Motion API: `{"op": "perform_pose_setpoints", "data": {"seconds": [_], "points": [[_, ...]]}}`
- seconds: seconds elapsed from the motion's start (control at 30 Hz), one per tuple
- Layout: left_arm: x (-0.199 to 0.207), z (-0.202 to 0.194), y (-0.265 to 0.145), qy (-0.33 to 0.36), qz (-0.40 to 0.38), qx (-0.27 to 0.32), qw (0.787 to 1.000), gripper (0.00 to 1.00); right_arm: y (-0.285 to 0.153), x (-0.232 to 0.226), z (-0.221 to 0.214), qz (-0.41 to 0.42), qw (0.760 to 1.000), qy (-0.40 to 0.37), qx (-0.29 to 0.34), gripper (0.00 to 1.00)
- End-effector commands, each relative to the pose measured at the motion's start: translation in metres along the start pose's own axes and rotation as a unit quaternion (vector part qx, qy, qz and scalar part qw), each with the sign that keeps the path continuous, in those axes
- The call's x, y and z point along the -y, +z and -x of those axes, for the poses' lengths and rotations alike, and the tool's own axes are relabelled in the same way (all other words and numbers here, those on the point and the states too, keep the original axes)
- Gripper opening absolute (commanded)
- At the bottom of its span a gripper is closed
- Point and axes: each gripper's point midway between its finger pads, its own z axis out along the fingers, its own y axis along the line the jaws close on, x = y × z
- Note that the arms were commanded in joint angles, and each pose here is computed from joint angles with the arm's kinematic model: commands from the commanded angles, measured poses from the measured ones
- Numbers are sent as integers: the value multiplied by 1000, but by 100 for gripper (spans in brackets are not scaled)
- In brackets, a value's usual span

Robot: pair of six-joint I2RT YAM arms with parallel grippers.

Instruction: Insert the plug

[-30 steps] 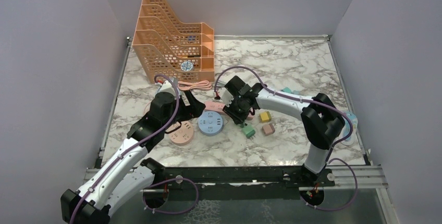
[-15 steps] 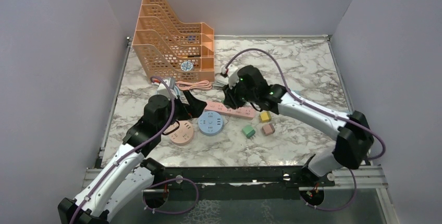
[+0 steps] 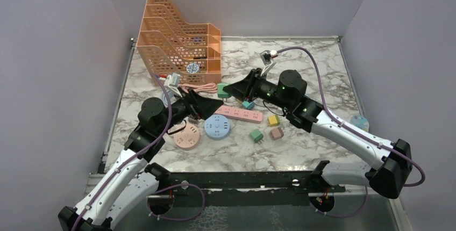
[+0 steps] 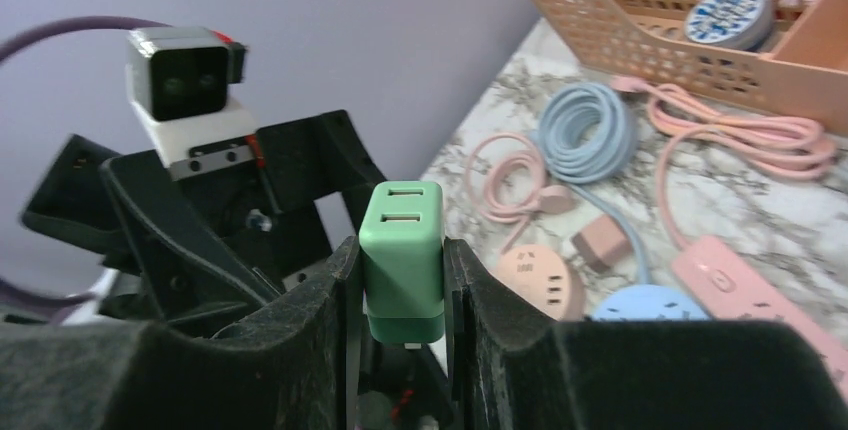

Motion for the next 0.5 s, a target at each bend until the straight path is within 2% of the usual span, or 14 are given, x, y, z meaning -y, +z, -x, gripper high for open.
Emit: {"op": "perform_pose_setpoints", "data": {"seconds": [0.0, 0.23, 0.37, 0.47], "points": [[60, 18, -4, -34, -125, 8, 992, 89, -8, -54, 22, 103, 992, 73, 21, 19], [83, 34, -9, -45, -161, 27, 986, 67, -14, -79, 26, 157, 984, 87, 7, 19], [89, 42, -10, -39, -165, 37, 985, 64, -20, -89, 23, 186, 978, 91, -3, 19], [92, 44, -11, -32, -168, 40, 984, 57, -26, -94, 21, 205, 975, 87, -2, 19]]}}
